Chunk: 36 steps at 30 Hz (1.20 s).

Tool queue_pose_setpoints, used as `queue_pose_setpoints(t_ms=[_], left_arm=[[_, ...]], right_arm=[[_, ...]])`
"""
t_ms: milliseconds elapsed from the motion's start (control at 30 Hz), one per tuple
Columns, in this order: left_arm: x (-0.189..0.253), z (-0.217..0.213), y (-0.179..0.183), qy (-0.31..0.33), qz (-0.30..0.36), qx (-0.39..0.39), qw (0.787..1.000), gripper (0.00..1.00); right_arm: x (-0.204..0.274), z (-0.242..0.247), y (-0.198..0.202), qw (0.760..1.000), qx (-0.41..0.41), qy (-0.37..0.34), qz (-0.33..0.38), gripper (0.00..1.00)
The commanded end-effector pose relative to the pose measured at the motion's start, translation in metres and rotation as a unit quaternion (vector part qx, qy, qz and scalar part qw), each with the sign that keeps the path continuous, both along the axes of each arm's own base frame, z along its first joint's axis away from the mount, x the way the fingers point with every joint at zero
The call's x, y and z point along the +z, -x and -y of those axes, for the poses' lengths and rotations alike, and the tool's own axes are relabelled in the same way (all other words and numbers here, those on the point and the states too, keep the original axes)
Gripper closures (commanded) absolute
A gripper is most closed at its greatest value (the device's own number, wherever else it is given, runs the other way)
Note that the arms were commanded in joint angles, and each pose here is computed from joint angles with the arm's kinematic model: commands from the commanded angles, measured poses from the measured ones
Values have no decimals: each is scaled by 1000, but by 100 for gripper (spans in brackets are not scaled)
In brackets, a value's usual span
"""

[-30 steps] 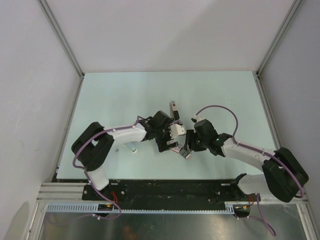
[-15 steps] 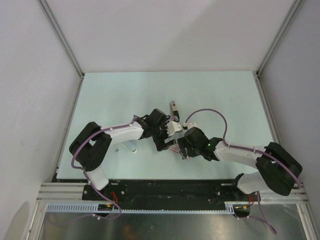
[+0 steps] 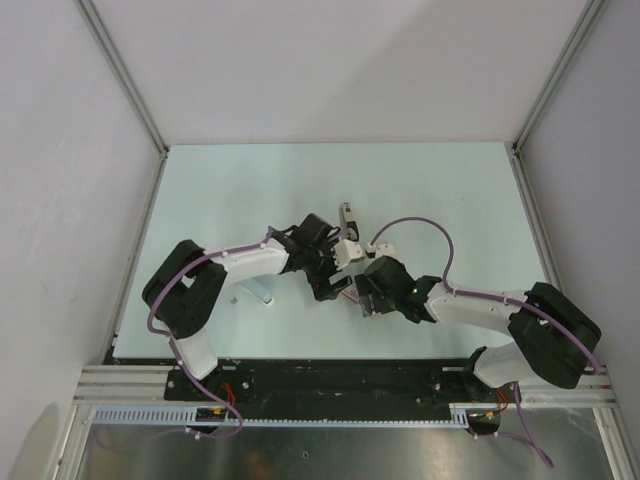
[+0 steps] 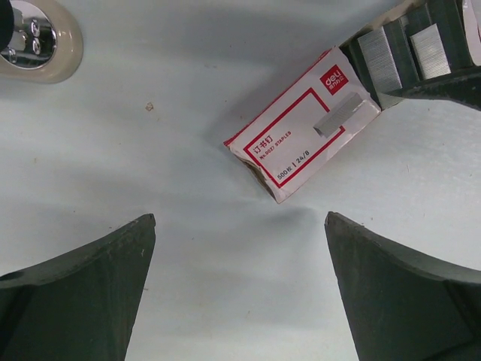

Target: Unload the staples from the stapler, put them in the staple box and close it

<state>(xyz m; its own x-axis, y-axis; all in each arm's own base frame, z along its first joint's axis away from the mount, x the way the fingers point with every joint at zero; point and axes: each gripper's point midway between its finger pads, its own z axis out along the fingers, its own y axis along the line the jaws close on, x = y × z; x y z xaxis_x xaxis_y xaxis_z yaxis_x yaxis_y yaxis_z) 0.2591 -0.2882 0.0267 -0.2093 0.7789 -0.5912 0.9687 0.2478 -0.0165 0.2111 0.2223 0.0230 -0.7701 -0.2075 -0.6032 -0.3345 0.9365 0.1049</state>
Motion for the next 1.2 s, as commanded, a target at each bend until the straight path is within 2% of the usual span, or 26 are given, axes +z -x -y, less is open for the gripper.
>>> queue_pose_setpoints(t_ms=[0, 167, 333, 633, 933, 1167], left_arm=[[18, 22, -23, 39, 16, 25, 999, 1], [19, 20, -23, 40, 16, 25, 999, 0], [22, 23, -24, 46, 13, 27, 999, 1], [32, 20, -30, 79, -26, 33, 996, 1], [51, 8, -38, 101, -56, 39, 993, 1], [56, 3, -30, 105, -75, 40, 991, 0]], right_arm=[[43, -37, -1, 994, 72, -50, 60, 20], [81, -44, -5, 988, 64, -114, 88, 20], [84, -46, -2, 986, 72, -126, 83, 20], [60, -39, -3, 987, 92, -70, 109, 18], [32, -35, -7, 989, 99, -20, 105, 16], [19, -37, -9, 989, 111, -11, 96, 17]])
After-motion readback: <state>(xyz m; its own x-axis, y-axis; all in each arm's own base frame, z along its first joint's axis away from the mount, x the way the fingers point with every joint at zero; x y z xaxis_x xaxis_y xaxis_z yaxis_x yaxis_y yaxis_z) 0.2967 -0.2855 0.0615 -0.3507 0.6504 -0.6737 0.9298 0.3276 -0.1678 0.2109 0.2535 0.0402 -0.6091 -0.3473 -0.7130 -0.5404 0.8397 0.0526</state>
